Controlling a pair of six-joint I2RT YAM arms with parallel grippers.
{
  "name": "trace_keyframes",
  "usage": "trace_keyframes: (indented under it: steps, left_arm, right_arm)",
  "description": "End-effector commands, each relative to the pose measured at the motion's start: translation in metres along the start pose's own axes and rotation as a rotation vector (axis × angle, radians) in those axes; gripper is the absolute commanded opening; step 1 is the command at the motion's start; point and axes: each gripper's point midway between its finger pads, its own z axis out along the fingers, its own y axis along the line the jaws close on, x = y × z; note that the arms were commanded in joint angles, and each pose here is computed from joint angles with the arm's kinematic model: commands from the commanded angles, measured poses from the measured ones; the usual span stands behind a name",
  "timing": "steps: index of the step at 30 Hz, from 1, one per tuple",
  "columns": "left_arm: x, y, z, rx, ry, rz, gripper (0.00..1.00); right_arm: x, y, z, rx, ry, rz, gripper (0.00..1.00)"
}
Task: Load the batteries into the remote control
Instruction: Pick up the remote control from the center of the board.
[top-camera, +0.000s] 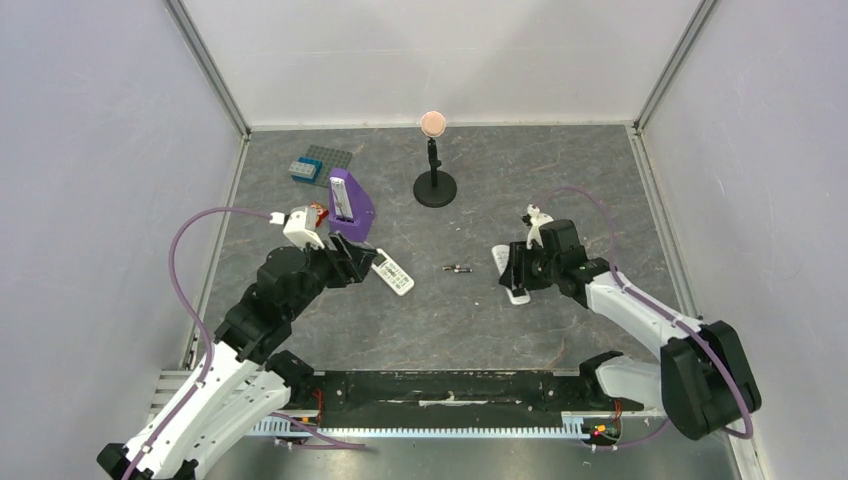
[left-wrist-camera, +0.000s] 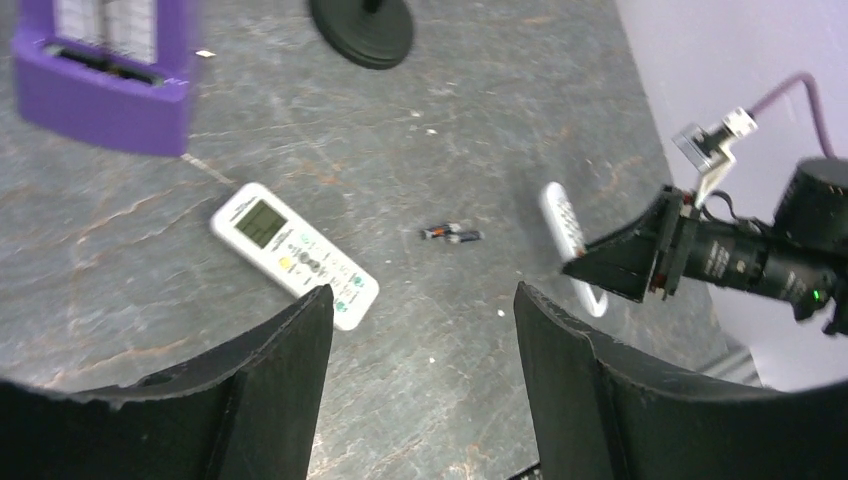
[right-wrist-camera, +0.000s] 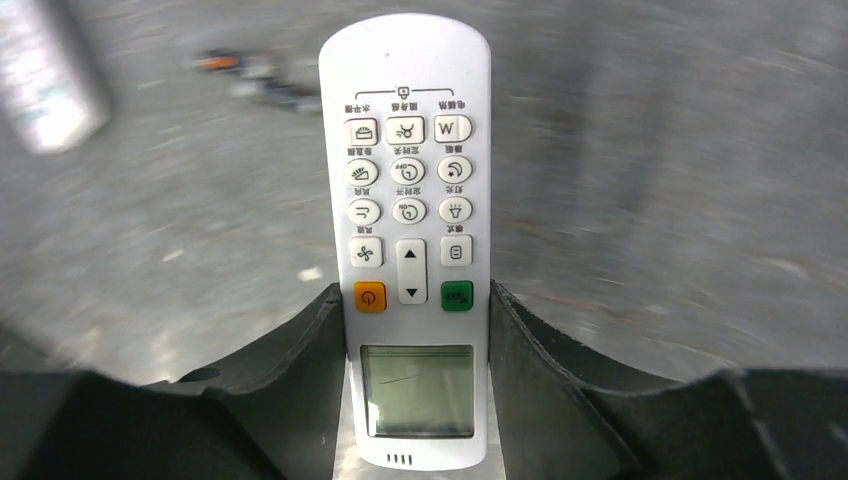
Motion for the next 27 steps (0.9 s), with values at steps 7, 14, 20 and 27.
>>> trace_keyframes:
  steps: [7,14,20,27]
  left_arm:
    - [-0.018,-0.104,-0.006,0.503,0.030,0.079,0.72]
    - [0.007,-0.135,0.008,0.593,0.283,-0.129,0.71]
    - [0.010,-0.125,0.007,0.524,0.288,-0.197,0.71]
    - [0.030,-0.117,0.011,0.457,0.392,-0.325,0.70]
  right_arm:
    - [-0.036,0.184,-0.110,-0.943,-0.132,-0.172,0.36]
    - [-0.036,0.236,-0.125,-0.980,-0.166,-0.288,0.37]
    - [-0.052,0.238,-0.115,-0.890,-0.245,-0.327,0.35]
    - [-0.056,0.251,-0.118,-0.869,-0.314,-0.499,0.36]
